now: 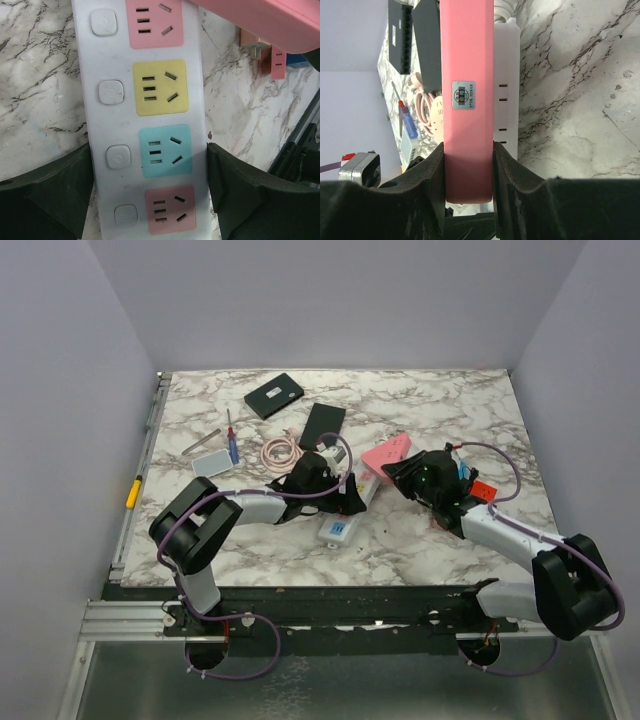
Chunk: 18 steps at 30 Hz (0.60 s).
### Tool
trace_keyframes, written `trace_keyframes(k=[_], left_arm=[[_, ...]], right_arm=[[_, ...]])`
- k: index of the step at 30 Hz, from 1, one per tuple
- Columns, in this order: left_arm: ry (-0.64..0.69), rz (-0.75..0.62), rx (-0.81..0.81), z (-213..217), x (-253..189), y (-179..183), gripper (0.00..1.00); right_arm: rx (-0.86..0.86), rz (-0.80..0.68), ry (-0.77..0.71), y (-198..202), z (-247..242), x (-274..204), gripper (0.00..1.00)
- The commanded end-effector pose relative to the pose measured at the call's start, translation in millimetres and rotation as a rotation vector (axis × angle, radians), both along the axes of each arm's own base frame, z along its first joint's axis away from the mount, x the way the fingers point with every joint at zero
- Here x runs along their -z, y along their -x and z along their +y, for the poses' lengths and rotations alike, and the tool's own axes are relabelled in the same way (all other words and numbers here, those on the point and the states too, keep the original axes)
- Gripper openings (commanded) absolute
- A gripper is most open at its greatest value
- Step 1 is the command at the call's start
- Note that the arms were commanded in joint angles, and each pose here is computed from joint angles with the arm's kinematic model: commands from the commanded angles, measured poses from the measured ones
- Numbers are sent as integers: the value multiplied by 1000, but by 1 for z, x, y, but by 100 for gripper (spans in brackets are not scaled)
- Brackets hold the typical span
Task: Pull the plug off the socket
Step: Remove the socket from the socket.
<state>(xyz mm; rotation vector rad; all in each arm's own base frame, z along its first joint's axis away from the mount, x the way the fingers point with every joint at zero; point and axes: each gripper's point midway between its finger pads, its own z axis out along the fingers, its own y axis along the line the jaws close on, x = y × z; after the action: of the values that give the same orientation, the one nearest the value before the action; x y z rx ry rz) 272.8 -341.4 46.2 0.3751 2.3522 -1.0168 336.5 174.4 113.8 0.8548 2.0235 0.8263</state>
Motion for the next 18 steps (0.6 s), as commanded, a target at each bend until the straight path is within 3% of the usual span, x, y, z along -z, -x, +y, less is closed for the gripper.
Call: trace_keyframes(k=[1,8,18], left_arm=[[-46,269,-32,29,39,44,0],[-44,265,-46,34,40,43,0],[-235,198,-56,56,63,45,0]], right_arm=[[114,32,85,3,-35,21,0],[120,17,26,4,-32,19,0],[109,-14,-53,-7,-19,7,0]])
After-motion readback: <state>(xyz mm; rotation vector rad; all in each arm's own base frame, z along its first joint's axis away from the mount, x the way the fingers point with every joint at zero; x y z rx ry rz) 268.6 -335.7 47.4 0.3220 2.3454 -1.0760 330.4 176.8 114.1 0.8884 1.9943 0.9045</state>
